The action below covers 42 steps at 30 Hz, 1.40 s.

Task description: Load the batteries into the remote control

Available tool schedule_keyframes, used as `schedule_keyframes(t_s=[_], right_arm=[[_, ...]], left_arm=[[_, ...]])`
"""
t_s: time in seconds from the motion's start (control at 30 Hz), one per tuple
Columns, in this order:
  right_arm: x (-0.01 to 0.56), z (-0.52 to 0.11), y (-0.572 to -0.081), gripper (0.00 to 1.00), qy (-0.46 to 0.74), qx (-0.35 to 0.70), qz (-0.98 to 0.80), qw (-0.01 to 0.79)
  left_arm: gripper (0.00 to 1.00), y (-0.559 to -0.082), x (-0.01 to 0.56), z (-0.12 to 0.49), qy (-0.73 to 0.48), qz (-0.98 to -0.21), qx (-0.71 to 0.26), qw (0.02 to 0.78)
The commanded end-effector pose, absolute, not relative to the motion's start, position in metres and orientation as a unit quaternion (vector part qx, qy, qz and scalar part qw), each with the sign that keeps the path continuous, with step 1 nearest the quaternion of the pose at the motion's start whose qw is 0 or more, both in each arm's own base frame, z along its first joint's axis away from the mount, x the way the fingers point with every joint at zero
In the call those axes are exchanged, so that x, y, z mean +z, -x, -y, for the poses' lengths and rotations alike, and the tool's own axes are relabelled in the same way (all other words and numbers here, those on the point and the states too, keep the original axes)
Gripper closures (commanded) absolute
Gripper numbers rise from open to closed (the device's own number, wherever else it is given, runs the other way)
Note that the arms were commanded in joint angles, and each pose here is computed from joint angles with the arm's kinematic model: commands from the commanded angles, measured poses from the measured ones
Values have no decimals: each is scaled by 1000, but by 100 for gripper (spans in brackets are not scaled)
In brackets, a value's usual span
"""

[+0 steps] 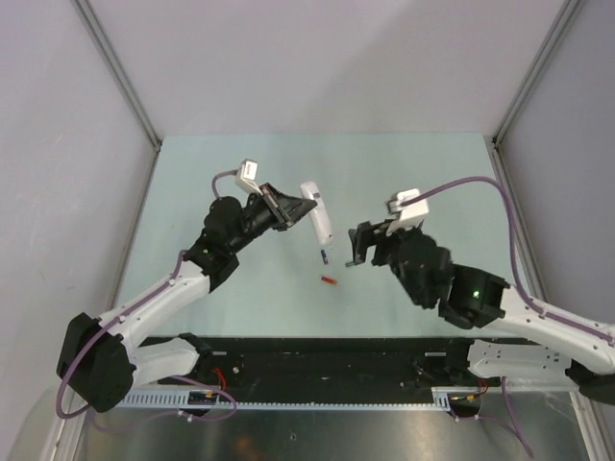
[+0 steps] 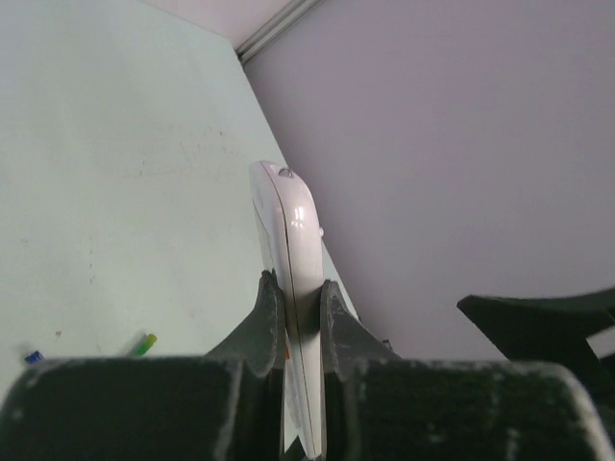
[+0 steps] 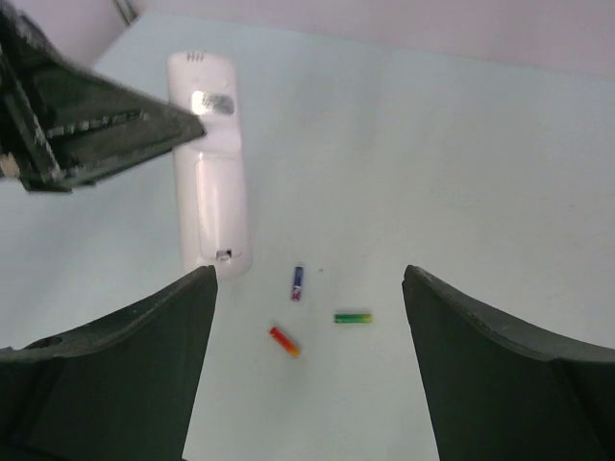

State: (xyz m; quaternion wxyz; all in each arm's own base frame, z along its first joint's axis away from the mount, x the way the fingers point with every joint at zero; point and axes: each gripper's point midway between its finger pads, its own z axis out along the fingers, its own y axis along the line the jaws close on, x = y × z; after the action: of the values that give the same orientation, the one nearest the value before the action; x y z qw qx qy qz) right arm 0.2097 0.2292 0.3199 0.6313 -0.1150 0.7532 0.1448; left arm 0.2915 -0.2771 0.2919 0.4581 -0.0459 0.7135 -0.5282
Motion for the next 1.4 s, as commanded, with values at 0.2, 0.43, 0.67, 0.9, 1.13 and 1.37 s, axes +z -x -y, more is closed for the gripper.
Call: schedule_keyframes(t_s=[0.2,0.43,0.67,0.9,1.13,1.37], right_arm=[[340,-255,-196,15,97,423,-742,511],[314,-269,-191,7,92,555,-724,400],[318,-281,-186,8,107,610,-684,385],[324,-286,-183,9,107,653,-651,372],[319,-299,-182,24,124,673,-641,347],[323,-315,-172,38,152,698,-618,330]], left_arm=[[100,-241,323,269,-45,-617,-649,443],[100,-209,348,264,-104,-567,-680,453],[100,-208,359,266,-111,-556,-690,450],[100,-207,358,269,-116,-555,-696,441],[100,-204,355,270,-116,-554,-704,429],[100,-201,353,274,-118,-554,-709,420]])
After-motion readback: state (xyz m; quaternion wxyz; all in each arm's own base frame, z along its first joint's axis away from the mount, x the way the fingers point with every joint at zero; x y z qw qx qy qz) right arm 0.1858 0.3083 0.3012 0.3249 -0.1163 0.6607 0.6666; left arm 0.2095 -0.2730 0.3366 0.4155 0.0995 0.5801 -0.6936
